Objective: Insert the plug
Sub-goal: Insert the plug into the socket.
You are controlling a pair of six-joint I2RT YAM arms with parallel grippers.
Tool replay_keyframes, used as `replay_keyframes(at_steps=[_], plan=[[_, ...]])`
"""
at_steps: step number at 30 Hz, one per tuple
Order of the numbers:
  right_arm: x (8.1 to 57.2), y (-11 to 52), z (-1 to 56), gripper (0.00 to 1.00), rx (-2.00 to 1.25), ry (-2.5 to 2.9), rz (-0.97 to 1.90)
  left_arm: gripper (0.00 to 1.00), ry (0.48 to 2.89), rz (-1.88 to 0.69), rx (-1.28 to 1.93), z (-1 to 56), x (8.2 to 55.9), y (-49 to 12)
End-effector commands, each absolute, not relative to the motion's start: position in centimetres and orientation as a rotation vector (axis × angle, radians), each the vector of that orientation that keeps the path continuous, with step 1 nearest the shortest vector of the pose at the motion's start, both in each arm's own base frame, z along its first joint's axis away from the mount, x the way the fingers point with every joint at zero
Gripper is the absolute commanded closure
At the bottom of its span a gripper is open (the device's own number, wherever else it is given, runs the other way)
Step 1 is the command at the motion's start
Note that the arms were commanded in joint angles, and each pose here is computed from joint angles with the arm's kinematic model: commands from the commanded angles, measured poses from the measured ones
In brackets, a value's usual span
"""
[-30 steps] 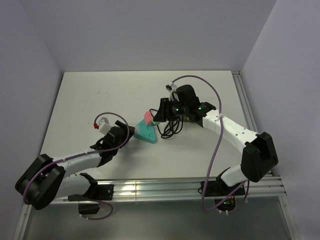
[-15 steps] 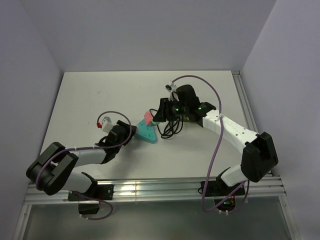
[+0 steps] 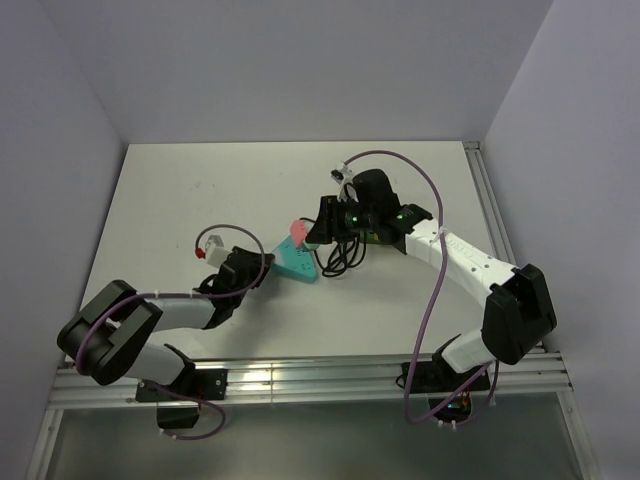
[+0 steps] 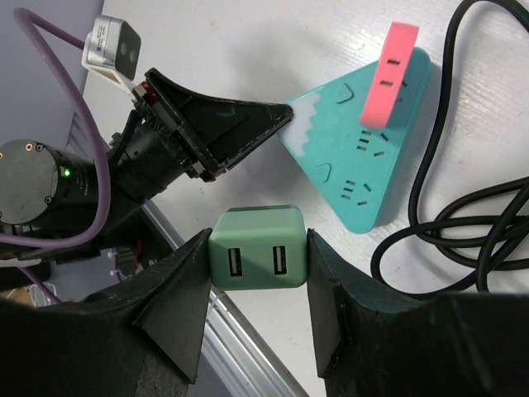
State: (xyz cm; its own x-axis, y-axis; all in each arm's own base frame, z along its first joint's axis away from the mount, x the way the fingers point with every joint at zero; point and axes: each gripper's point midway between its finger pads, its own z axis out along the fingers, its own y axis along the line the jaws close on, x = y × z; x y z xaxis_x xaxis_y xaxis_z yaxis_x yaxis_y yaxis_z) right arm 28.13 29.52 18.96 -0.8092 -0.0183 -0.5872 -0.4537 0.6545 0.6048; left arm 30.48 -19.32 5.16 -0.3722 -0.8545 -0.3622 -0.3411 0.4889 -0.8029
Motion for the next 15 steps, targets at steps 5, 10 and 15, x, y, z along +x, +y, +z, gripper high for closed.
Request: replay_keyframes(at_steps=[5, 10, 15], plan=[[28.1, 29.9, 20.9, 0.96, -0.401, 2.241, 1.111, 0.95, 1.919, -0.789, -0.94, 6.5, 30.8, -19.1], [28.8, 30.5, 20.0, 1.0, -0.459, 2.216, 1.107, 1.0, 2.028, -0.847, -0.786, 6.7, 31.4, -18.6], [29.3, 31.3, 19.1, 1.0, -0.555, 2.14, 1.079, 1.0, 2.08, -0.753, -0.671, 7.1, 32.9, -16.5]])
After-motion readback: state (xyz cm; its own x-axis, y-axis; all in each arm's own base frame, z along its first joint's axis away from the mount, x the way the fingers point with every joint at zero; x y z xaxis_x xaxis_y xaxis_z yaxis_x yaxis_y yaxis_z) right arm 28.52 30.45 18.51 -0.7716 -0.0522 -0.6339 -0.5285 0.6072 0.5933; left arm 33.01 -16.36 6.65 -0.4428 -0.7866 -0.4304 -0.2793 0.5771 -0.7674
